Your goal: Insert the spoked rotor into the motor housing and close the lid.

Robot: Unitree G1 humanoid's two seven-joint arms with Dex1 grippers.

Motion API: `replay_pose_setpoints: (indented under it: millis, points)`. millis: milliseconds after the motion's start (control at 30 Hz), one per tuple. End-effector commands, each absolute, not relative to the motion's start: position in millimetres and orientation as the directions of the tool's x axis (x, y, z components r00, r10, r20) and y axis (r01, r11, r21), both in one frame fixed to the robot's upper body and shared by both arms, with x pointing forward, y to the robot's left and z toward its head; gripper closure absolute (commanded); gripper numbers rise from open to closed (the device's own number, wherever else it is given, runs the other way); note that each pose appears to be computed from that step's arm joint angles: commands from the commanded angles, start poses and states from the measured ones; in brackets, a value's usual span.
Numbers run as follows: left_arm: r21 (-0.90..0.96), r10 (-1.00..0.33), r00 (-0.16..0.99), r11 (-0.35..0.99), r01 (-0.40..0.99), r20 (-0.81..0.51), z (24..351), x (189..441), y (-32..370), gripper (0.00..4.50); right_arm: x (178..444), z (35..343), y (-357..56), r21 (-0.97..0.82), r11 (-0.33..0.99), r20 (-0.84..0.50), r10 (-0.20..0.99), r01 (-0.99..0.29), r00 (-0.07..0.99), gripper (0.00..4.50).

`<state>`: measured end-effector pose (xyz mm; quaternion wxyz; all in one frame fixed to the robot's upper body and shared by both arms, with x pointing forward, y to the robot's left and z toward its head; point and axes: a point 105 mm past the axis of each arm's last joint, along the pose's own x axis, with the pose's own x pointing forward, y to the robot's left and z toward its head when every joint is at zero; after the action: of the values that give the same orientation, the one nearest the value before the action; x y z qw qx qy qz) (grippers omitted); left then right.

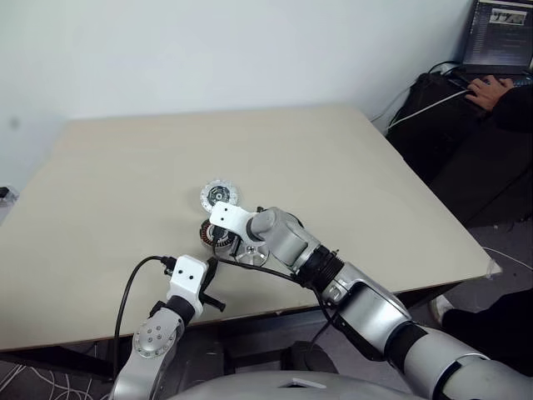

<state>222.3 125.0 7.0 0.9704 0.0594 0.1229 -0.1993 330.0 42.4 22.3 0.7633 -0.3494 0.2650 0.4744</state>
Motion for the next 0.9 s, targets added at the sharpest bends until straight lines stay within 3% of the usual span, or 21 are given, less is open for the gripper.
replay_pose_setpoints:
  millis: [33, 333, 500, 900]
  points:
    - [0.069, -0.383, 0.897, 0.911, 0.406, -0.223, 17.5, 225.3, 120.4, 4.5, 329.2, 33.6, 53.2, -0.294, 0.295, -0.697, 0.584, -0.909, 0.416, 4.47]
    - [0.071, -0.376, 0.899, 0.914, 0.4, -0.224, 18.0, 225.3, 121.2, 4.5, 329.3, 57.9, 77.7, -0.267, 0.341, -0.554, 0.711, -0.901, 0.433, 4.47]
    - [0.069, -0.381, 0.897, 0.912, 0.404, -0.224, 17.6, 225.6, 120.5, 4.5, 333.5, 71.0, 72.0, -0.299, 0.35, -0.517, 0.723, -0.888, 0.459, 4.47]
    - [0.066, -0.401, 0.889, 0.903, 0.424, -0.222, 16.9, 229.7, 117.4, 4.5, 324.7, 57.1, 47.6, -0.274, 0.301, -0.647, 0.645, -0.914, 0.406, 4.47]
